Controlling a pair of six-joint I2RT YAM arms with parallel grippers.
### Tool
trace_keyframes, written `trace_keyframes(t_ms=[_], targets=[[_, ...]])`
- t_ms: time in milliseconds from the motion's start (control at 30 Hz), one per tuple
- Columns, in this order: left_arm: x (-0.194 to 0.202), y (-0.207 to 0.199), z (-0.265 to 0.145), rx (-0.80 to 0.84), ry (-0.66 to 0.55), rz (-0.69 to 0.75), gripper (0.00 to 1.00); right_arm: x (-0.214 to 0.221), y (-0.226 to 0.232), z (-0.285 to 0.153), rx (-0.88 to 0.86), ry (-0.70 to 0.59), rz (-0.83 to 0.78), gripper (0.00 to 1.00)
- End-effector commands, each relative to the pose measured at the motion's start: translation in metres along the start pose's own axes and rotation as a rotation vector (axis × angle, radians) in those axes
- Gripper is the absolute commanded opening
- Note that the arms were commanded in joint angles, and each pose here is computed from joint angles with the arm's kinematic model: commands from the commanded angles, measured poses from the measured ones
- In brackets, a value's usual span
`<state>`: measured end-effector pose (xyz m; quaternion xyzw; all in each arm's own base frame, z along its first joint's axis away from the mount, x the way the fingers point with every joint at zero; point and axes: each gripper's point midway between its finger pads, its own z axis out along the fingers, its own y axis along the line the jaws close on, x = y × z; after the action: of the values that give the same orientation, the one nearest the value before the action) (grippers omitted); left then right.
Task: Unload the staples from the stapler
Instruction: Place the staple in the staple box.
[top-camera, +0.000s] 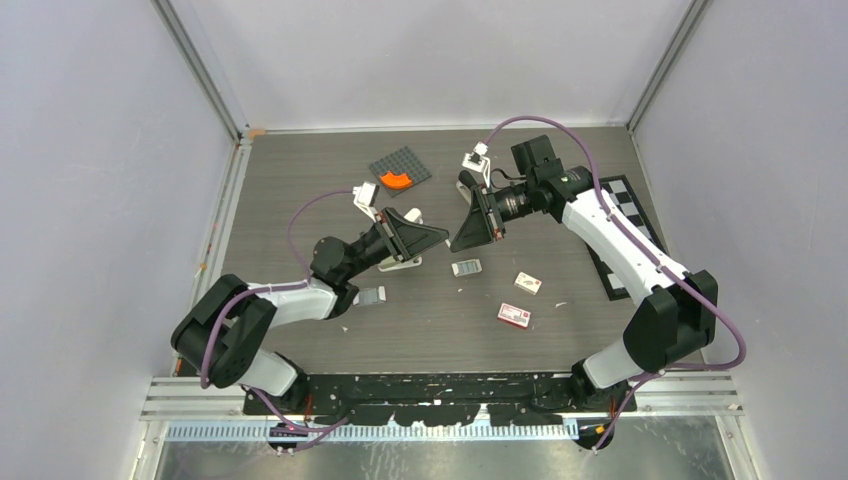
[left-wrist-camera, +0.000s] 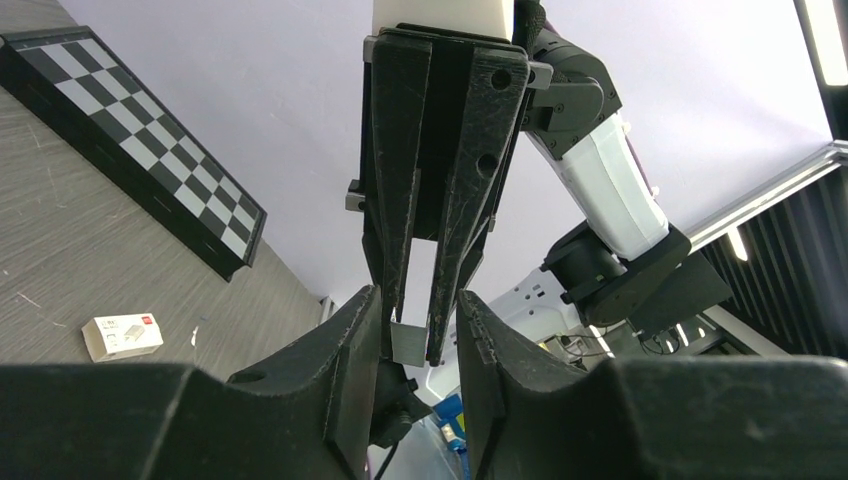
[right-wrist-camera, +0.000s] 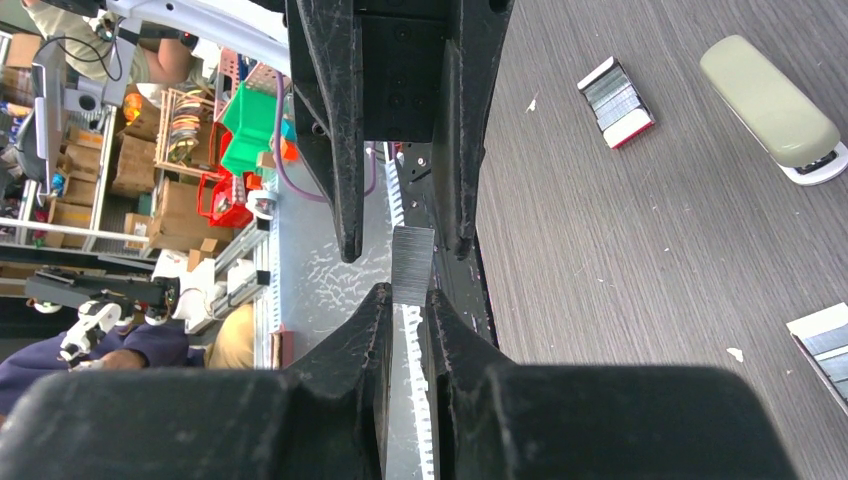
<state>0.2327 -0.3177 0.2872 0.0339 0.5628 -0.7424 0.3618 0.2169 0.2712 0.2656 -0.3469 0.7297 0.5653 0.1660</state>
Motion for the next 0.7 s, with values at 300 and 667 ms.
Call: trace_keyframes(t_ms=[300, 667], targets=[[-0.0036, -0.0143, 0.0059, 0.066, 0.012, 0.063, 0.29, -0.0119, 0.0049, -0.0006, -0.003, -0.013, -0.051, 0.16], [-0.0029, -0.0179, 0.0063, 0.08, 0.019, 0.068, 0.08, -0.0115, 0.0056, -0.0006, -0.003, -0.013, -0.049, 0.2]])
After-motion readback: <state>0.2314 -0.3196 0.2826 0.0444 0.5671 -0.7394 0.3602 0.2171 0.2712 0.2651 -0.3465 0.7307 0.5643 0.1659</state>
